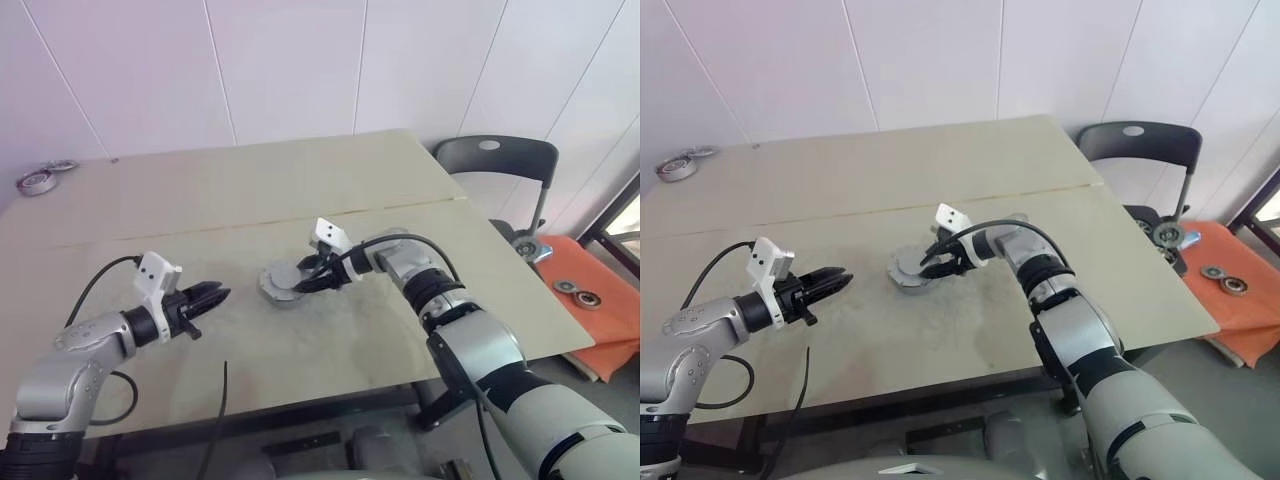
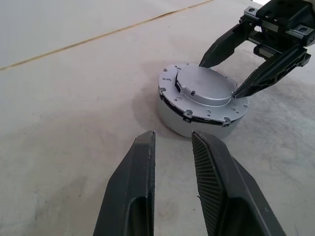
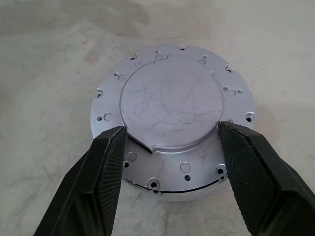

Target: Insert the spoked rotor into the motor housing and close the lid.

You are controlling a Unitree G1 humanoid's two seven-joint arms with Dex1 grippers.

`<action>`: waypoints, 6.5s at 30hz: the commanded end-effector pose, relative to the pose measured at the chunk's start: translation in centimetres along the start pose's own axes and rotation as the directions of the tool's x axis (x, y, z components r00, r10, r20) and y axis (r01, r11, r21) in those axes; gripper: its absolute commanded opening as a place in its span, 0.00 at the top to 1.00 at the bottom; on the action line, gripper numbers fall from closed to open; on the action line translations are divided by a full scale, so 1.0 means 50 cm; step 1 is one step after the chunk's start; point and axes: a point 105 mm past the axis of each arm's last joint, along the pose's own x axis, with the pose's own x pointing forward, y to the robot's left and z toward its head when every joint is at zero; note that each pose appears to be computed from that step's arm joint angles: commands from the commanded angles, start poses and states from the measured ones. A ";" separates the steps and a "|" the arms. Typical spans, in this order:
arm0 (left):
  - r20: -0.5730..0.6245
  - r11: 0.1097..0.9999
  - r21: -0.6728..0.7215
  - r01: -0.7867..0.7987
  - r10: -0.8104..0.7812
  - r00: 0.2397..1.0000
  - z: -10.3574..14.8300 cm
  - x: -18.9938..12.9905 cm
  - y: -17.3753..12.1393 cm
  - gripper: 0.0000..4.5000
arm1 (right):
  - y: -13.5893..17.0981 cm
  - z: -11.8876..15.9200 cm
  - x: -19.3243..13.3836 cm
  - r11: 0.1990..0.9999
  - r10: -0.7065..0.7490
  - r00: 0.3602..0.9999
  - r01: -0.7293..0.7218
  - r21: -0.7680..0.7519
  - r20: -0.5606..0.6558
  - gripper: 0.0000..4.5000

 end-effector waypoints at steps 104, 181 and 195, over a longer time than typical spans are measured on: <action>0.038 0.999 0.032 -0.025 0.024 0.999 0.023 -0.004 0.009 0.73 | 0.020 0.053 0.056 0.969 -0.246 0.953 0.246 0.022 0.179 0.32; 0.038 1.000 0.017 -0.020 0.020 0.999 0.020 0.005 -0.004 0.73 | 0.017 0.065 0.069 0.996 -0.071 0.991 0.065 0.060 0.116 0.32; 0.033 1.000 0.014 -0.020 0.019 0.999 0.017 0.004 -0.006 0.73 | 0.038 0.057 0.046 0.998 0.065 0.993 -0.065 -0.002 0.102 0.32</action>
